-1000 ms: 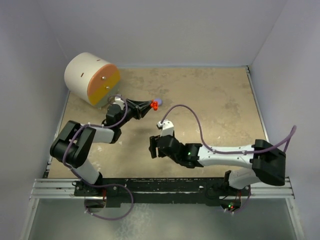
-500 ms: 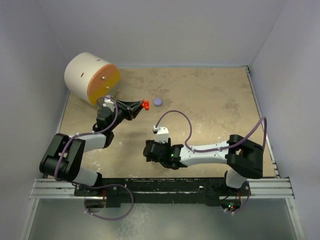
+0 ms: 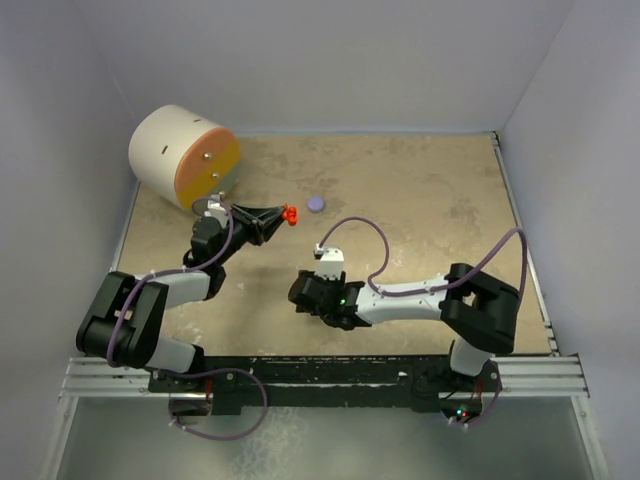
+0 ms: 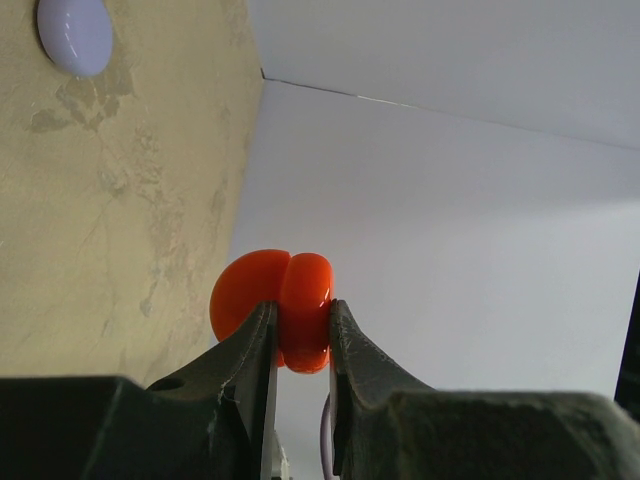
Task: Insert the wireless bluetooth earbuds into the charging case
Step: Pick up the earbud from the center of the board.
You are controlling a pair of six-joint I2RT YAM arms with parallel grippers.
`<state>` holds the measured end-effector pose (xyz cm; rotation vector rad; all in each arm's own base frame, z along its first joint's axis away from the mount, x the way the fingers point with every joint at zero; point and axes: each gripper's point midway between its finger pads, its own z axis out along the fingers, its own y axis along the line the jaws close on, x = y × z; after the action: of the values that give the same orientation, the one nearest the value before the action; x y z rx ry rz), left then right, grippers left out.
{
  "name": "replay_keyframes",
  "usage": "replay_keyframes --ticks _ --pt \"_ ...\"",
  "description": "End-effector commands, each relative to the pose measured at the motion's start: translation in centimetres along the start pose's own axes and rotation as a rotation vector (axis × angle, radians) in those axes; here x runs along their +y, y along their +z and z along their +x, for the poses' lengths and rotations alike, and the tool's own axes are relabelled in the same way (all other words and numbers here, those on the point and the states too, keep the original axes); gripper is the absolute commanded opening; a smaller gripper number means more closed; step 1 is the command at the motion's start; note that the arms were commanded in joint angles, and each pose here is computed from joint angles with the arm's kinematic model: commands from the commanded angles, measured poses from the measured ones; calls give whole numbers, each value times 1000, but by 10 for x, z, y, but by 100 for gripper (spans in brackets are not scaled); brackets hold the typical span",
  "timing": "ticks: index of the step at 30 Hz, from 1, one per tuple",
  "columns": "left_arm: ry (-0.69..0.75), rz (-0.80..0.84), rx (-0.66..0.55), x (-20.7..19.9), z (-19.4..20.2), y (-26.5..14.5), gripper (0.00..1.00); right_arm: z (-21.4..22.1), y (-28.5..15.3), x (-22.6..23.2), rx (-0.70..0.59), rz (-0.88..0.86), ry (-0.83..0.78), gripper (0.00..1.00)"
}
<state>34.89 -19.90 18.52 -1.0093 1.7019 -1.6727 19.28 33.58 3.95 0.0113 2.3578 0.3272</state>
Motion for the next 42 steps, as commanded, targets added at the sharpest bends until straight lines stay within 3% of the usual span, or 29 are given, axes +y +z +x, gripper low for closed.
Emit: replay_keyframes --ticks 1,24,30,42 --pt "44 68 9 -19 1 -6 0 -1 15 -11 -17 43 14 65" --pt "41 58 6 -13 -1 -8 0 2 16 -87 2 285 -30 63" --pt "41 67 6 -16 -1 -7 0 -4 16 -51 -20 242 -103 63" --pt "37 64 6 -14 -3 -9 0 19 16 -68 59 313 -120 63"
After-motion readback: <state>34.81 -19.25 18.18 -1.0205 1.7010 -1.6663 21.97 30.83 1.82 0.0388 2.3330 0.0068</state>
